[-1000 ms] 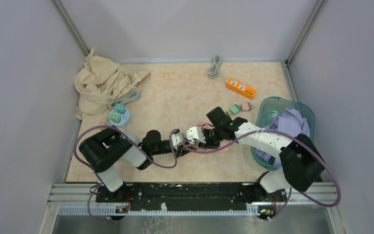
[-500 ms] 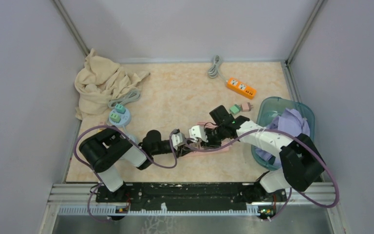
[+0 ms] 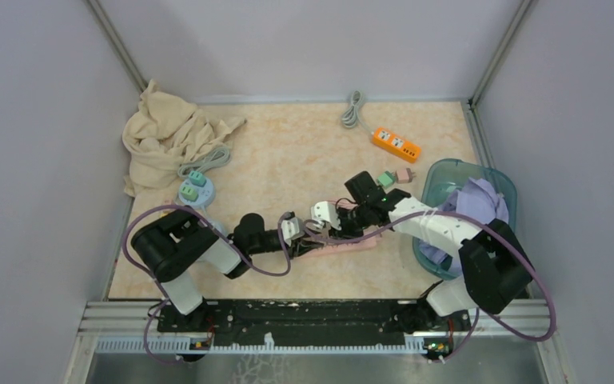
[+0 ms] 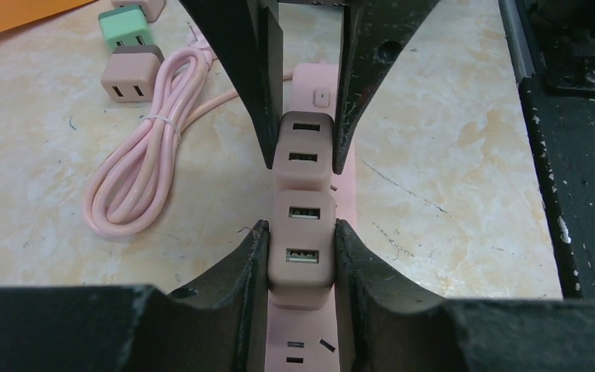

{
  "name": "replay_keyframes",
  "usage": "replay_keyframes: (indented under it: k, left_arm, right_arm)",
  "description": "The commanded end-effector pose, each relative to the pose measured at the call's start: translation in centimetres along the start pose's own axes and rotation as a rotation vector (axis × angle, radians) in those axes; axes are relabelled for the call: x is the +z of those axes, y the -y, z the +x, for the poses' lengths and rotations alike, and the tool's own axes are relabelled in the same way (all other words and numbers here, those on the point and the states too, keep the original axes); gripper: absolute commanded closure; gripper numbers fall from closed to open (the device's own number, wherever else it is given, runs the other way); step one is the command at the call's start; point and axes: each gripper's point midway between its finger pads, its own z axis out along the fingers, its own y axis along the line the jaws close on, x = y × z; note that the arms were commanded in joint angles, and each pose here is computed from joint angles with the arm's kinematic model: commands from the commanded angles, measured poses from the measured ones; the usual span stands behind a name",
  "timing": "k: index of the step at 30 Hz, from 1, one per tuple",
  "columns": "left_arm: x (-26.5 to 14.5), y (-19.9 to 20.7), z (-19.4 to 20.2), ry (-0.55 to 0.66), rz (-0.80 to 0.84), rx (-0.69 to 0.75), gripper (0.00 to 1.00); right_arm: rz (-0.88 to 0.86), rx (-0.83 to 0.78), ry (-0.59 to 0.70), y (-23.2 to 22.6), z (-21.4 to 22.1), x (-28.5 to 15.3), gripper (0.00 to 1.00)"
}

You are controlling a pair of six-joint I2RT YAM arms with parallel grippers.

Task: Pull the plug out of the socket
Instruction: Remove the plug from the socket.

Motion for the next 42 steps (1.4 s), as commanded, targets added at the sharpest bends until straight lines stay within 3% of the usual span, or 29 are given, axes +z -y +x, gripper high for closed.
replay_keyframes:
  k: [1,9,14,23,33,37,42]
  left_arm:
    - [-0.3,0.9,2.1,-0.06,0.026,-0.042,0.99]
    - [-0.4,0.9,2.2,-0.061,0.027,-0.043,0.99]
    - [-0.4,0.9,2.2,-0.063,0.028,-0.043,0.99]
    - [-0.2,0.9,2.5,-0.068,0.033,-0.048,0.99]
    - [-0.3,1.0,2.5,-0.068,0.043,-0.048,0.99]
    - [-0.3,1.0,2.6,-0.071,0.045,-0.05,0.99]
    - [-0.2,0.9,2.5,-0.069,0.045,-0.049,0.99]
  right_arm:
    - [0.081,-0.057,0.121,2.7,-2.7,-1.8,1.0]
    - [-0.107,-0.173,0.174,-2.2,-5.0,-0.2,1.0]
    - [-0.078,-0.142,0.176,-1.3,-6.1,0.1,1.0]
    - [0.048,-0.077,0.19,1.8,-4.3,-2.7,1.0]
    - [-0.155,-0.167,0.252,-2.9,-6.6,-1.4,1.0]
    - [-0.062,-0.113,0.28,-1.0,-7.9,-1.2,1.0]
    - [0.065,-0.041,0.252,1.9,-6.5,-1.8,1.0]
